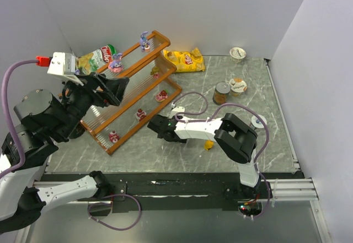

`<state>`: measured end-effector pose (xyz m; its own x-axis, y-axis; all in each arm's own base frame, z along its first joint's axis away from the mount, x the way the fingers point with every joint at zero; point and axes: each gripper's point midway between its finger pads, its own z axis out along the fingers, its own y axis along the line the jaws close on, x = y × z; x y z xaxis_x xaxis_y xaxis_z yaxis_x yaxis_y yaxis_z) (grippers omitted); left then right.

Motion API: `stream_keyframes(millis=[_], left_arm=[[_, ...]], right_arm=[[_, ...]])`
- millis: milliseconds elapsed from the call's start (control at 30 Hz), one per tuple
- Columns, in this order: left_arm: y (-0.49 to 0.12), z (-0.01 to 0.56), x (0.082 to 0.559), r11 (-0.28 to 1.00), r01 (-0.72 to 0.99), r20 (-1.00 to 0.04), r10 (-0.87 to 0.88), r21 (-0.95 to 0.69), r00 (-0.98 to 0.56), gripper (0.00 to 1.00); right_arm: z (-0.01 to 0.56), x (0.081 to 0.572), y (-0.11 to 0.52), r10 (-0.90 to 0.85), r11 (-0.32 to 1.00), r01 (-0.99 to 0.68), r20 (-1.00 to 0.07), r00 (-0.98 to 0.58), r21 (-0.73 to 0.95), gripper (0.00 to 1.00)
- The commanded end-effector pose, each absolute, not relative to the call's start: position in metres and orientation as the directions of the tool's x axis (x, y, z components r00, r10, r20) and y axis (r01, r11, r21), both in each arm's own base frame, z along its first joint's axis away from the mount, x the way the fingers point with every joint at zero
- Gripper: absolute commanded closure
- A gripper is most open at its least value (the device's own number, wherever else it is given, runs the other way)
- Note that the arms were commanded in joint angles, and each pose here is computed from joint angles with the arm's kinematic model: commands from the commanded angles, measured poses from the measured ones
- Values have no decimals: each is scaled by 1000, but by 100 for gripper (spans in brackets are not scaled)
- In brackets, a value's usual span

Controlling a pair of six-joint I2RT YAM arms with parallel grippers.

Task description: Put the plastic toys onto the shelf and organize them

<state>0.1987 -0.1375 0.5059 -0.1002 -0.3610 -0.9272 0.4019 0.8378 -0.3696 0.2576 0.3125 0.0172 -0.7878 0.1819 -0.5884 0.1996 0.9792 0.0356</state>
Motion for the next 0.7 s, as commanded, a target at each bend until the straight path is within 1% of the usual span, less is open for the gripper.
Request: stream_keyframes(millis=[0,33,100,200,500,667], left_arm=[[-141,514,191,817,453,-931,-352,-356,-97,4],[-141,517,189,811,462,-929,-358,-359,-92,4],[-144,518,188,801,479,-929,-359,-359,-95,4],[-147,517,186,794,492,-928,-359,-358,-97,4],[-143,516,182,794,501,-933,-346,-345,-93,4],[-140,516,179,795,503,-935,-342,-339,-89,4]], right_arm=[[-4,268,293,232,961,276,-604,-763,20,11],[-4,276,298,247,961,273,-609,-754,52,12],[-4,280,300,231,966,255,-612,-756,50,14],[-2,287,307,229,967,250,-618,-752,54,15],[0,297,314,242,960,278,-606,-758,36,12],[0,301,310,270,944,329,-581,-768,4,18]])
